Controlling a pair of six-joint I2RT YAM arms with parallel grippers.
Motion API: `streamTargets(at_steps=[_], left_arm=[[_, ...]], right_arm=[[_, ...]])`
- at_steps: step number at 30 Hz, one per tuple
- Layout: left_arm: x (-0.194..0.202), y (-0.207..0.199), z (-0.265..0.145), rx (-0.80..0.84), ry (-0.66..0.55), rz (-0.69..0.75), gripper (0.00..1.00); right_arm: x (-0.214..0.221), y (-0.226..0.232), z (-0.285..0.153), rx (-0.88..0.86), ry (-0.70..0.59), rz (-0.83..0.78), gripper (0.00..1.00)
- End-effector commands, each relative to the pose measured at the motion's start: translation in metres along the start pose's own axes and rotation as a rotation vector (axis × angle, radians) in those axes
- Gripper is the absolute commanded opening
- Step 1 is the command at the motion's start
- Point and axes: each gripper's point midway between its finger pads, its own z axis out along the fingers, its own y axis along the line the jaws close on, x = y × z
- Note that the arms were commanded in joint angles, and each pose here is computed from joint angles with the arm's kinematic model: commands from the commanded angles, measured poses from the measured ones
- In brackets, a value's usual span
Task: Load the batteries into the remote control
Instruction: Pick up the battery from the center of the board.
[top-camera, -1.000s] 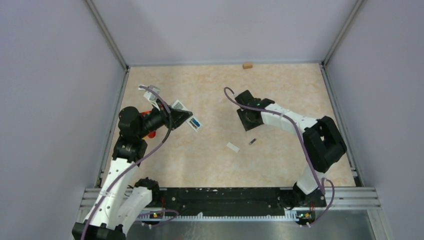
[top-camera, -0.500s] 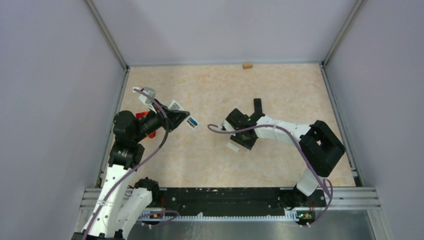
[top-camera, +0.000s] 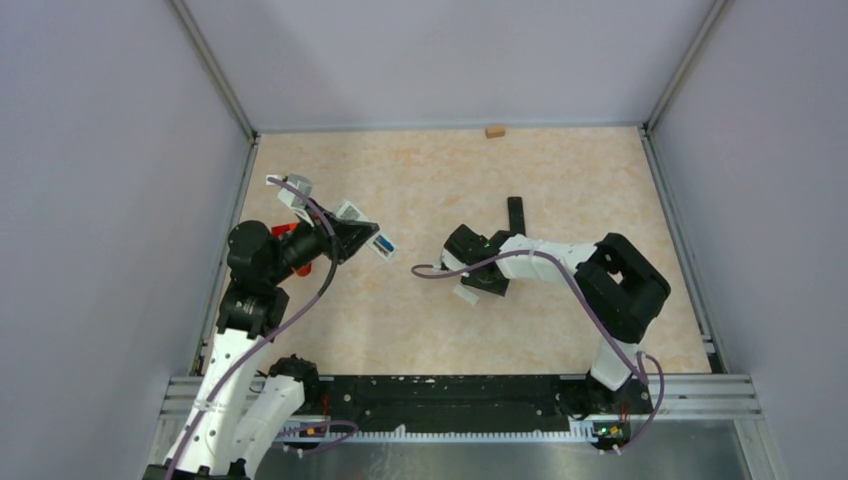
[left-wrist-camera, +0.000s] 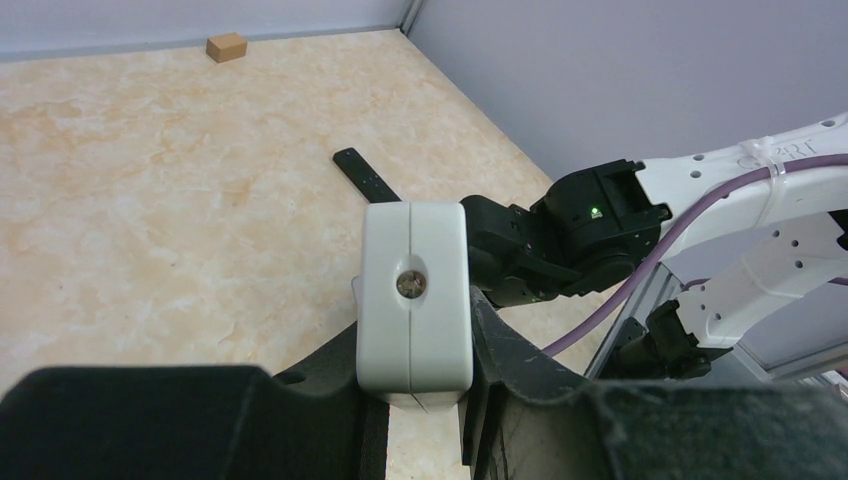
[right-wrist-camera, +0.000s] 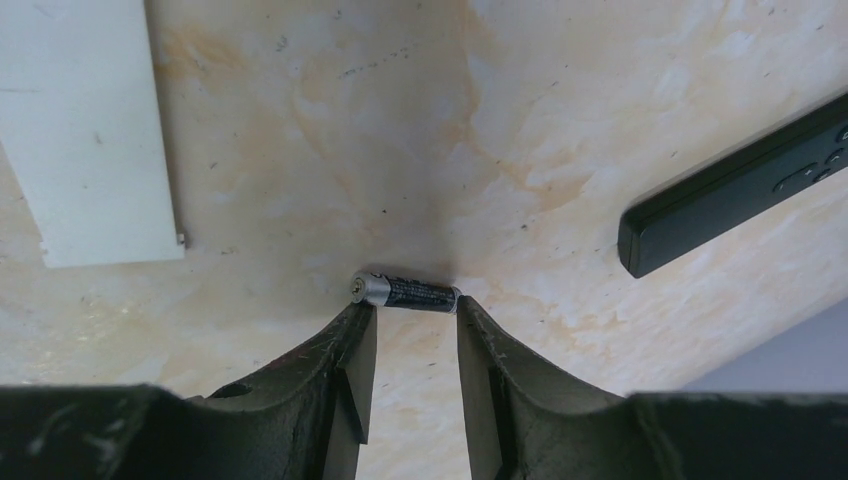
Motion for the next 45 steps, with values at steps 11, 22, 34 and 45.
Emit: streamTargets(at_steps=[11,22,34,45], left_arm=[[-0.025,-0.010,0.000,0.014,-0.045,0.050,0.00],[-0.026,-0.011,0.001,0.019,-0.044,0.047,0.00],[-0.027,-0.013,-0.001,0.018,-0.044,0.047,0.00],[-0.016,-0.006,0.009,0.038,-0.050,-0.095,0.00]], right_arm=[[-0.016,-0.003,0.022,-0.061,-0.028,-0.055,0.34],[-0.021,0.025,0.028,-0.300,-0.071,-0.017,0.30],[-0.042,0.011,0.029,-0.297,-0.131,0.095,0.00],[-0.100,-0.091,-0.068,-0.161,-0.565,0.686,0.02]])
